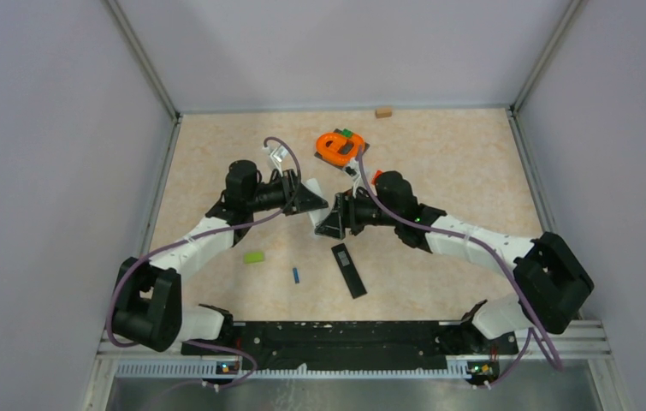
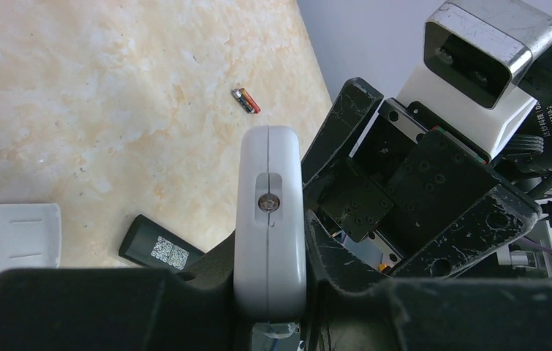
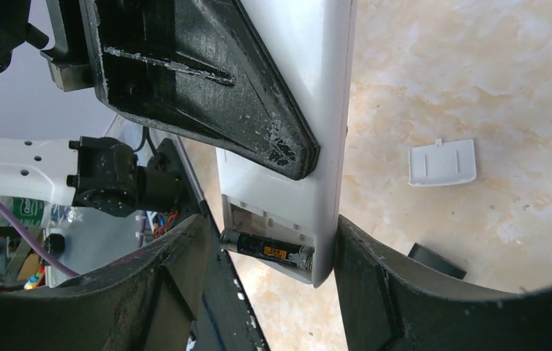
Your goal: Load the batteries into the remote control
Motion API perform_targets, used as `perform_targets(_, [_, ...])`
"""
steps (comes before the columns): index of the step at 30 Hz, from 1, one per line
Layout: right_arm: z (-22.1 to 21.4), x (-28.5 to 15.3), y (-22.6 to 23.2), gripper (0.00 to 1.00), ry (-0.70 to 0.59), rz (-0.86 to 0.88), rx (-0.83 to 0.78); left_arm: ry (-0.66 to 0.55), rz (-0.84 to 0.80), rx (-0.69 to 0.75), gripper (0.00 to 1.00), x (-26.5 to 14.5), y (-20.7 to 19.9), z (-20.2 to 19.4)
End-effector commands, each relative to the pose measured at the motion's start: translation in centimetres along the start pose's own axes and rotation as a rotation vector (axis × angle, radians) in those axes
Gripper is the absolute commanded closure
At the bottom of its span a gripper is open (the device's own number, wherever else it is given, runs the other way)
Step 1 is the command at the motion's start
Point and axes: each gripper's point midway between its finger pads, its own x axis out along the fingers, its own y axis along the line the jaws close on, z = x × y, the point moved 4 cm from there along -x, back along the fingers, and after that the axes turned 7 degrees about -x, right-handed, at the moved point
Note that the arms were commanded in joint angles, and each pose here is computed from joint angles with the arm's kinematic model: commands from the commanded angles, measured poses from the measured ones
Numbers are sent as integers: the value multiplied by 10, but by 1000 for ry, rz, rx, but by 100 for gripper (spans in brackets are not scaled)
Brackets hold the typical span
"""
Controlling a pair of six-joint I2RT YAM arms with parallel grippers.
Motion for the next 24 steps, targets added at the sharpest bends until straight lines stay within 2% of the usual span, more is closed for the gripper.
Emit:
perform_targets(1, [23, 5, 15, 40, -58, 57, -42, -22, -59, 72, 100, 1, -18, 12])
perform_targets(11, [22, 5, 20, 60, -60, 100, -41, -12, -57, 61, 100, 1, -21, 11])
perform_targets(16, [22, 6, 21, 62, -62, 106, -25, -7, -65, 52, 100, 0, -25, 13])
perform_targets(24, [24, 3, 25, 69, -96, 137, -30, 73, -22, -78, 100, 0, -36, 15])
